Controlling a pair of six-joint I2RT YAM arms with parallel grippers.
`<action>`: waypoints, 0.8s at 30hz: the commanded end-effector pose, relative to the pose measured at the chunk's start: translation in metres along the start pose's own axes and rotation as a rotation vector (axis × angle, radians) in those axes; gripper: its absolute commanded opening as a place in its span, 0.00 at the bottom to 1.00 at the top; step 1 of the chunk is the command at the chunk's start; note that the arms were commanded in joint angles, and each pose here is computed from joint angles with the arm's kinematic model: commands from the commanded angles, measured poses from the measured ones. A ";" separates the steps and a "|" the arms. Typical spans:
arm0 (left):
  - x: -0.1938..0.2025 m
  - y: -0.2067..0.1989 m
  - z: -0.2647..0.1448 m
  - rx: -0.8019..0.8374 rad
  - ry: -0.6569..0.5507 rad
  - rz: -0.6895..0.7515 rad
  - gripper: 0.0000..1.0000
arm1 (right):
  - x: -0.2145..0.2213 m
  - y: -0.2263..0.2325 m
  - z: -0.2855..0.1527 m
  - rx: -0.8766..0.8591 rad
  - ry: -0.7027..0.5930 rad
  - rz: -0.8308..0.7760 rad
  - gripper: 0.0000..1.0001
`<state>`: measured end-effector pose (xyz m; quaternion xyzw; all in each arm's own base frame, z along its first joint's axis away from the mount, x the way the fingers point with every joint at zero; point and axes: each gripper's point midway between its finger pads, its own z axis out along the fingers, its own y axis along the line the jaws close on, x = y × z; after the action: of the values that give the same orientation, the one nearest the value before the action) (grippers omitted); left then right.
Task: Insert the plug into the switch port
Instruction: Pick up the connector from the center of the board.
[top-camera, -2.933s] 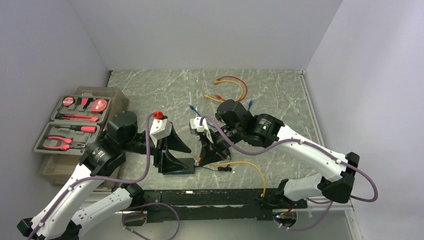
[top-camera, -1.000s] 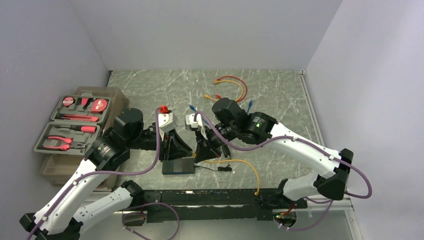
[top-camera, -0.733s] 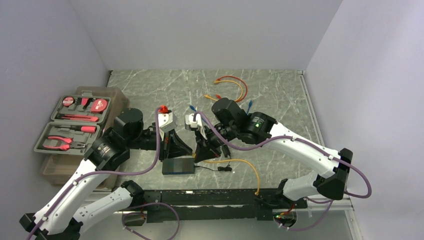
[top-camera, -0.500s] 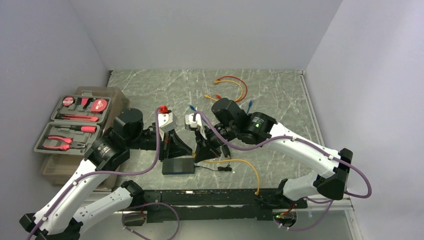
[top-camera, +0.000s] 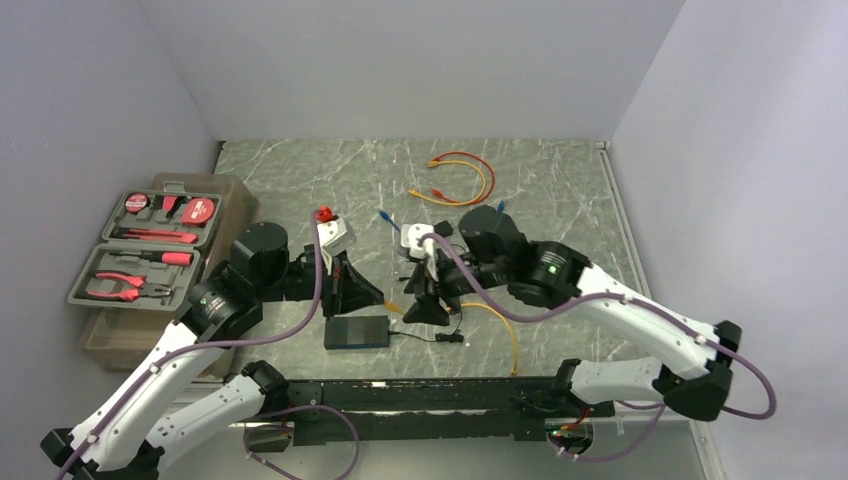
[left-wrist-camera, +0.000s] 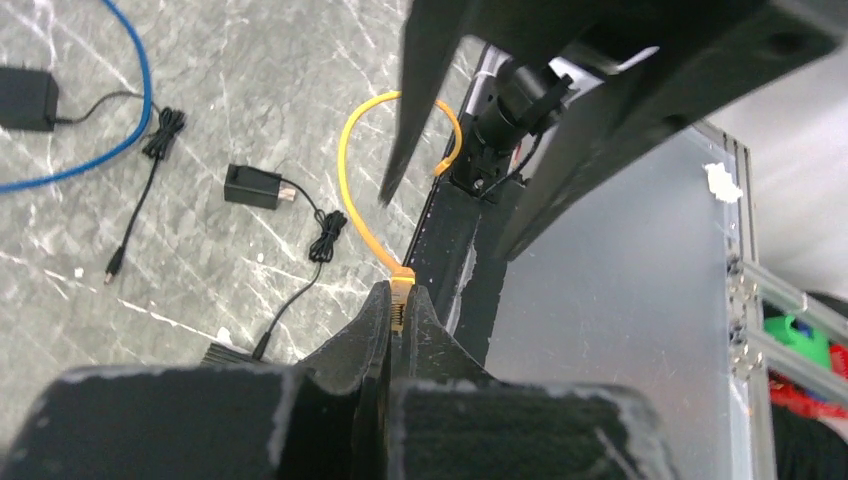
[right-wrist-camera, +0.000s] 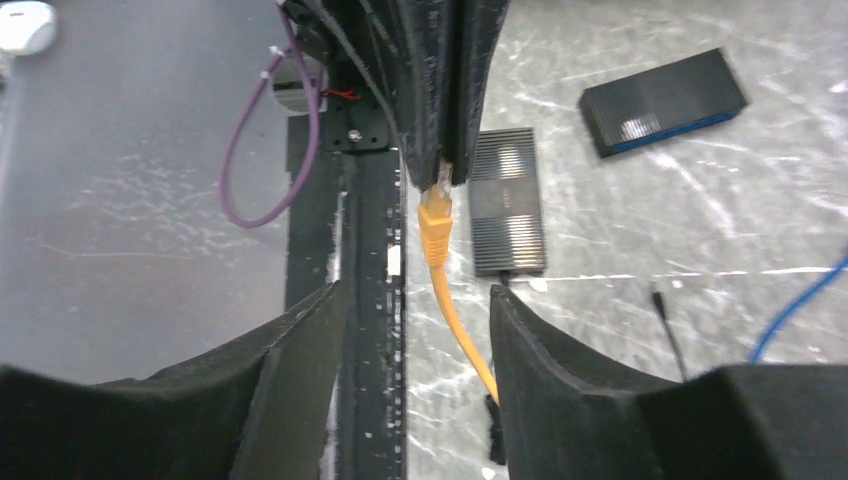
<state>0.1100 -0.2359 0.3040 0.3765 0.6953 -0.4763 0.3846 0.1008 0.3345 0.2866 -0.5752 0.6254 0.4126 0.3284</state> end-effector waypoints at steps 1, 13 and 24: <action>-0.008 0.017 0.005 -0.102 -0.059 -0.108 0.00 | -0.024 -0.012 -0.028 0.157 -0.146 -0.106 0.61; -0.020 0.058 -0.001 -0.245 -0.212 -0.341 0.00 | -0.018 -0.053 -0.034 0.412 -0.271 -0.244 0.63; -0.005 0.058 -0.004 -0.237 -0.294 -0.483 0.00 | -0.020 -0.044 -0.009 0.345 -0.403 -0.445 0.61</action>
<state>0.1613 -0.2164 0.2692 0.1090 0.7789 -0.4865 0.3804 0.1499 0.3208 0.2534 -0.5505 0.5536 0.3028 0.5466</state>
